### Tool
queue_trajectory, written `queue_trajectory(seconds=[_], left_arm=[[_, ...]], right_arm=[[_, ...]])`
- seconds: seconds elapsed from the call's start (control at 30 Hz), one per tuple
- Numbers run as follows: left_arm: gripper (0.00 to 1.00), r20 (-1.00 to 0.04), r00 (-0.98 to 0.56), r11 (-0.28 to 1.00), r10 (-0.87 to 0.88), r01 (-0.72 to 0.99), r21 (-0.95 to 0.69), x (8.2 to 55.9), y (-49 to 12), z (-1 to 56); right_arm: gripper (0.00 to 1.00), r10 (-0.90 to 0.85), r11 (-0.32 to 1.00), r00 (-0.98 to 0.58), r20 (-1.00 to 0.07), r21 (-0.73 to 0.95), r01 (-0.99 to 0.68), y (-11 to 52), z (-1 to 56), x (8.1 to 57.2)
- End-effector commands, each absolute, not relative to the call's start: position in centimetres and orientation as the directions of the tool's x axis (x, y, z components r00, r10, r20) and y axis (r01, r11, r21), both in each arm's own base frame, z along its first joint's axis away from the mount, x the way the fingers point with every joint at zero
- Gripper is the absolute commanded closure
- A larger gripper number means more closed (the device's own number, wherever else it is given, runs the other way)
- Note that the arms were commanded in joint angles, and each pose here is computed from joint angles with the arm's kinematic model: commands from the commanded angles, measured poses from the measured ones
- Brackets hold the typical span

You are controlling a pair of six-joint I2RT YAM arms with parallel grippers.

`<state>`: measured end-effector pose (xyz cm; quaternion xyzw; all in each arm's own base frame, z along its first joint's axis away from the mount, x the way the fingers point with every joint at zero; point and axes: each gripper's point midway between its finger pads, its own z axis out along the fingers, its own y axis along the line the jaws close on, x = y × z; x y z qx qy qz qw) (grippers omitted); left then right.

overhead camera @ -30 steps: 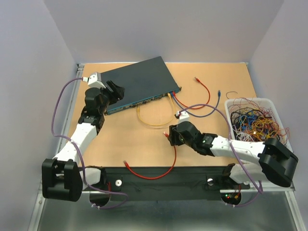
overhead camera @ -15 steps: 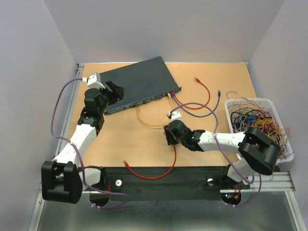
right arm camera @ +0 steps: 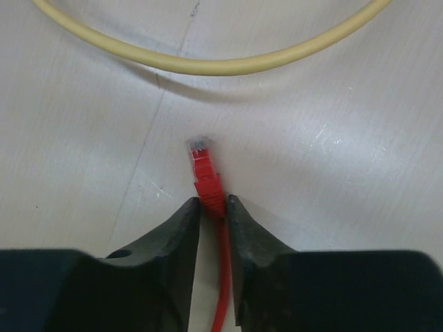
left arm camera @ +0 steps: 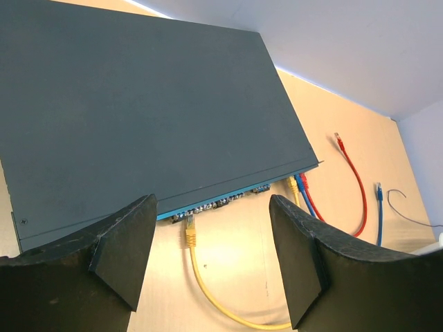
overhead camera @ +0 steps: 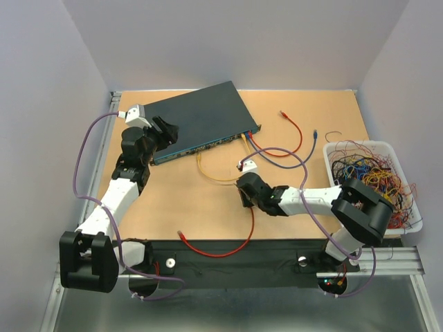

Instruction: Insert the plug into the switch port

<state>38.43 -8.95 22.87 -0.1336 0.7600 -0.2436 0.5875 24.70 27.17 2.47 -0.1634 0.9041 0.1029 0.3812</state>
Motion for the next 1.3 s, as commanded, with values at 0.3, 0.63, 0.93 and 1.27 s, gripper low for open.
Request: queue_trajectory(seconds=[0.3, 0.63, 0.93, 1.27], left_arm=[[0.23, -0.845, -0.223, 0.844, -0.486, 0.133, -0.520, 38.0, -9.2, 24.6], [0.23, -0.834, -0.198, 0.766, -0.514, 0.331, -0.551, 35.4, -11.8, 28.9], [0.30, -0.812, -0.161, 0.447, -0.562, 0.767, -0.461, 26.9, -17.6, 33.9], [0.31, -0.753, -0.120, 0.078, -0.647, 0.972, -0.223, 16.5, -19.3, 37.3]], right_arm=[[0.98, -0.105, 0.661, -0.525, -0.845, 0.335, -0.672, 32.9, 9.6, 21.0], [1.00, -0.093, 0.116, -0.434, -0.896, 0.423, -0.898, 36.2, 19.9, 12.7], [0.99, -0.015, -0.012, -0.393, -0.919, 0.393, -0.919, 36.0, 25.7, 11.2], [0.99, 0.117, -0.102, -0.340, -0.933, 0.329, -0.939, 35.0, 32.6, 12.1]])
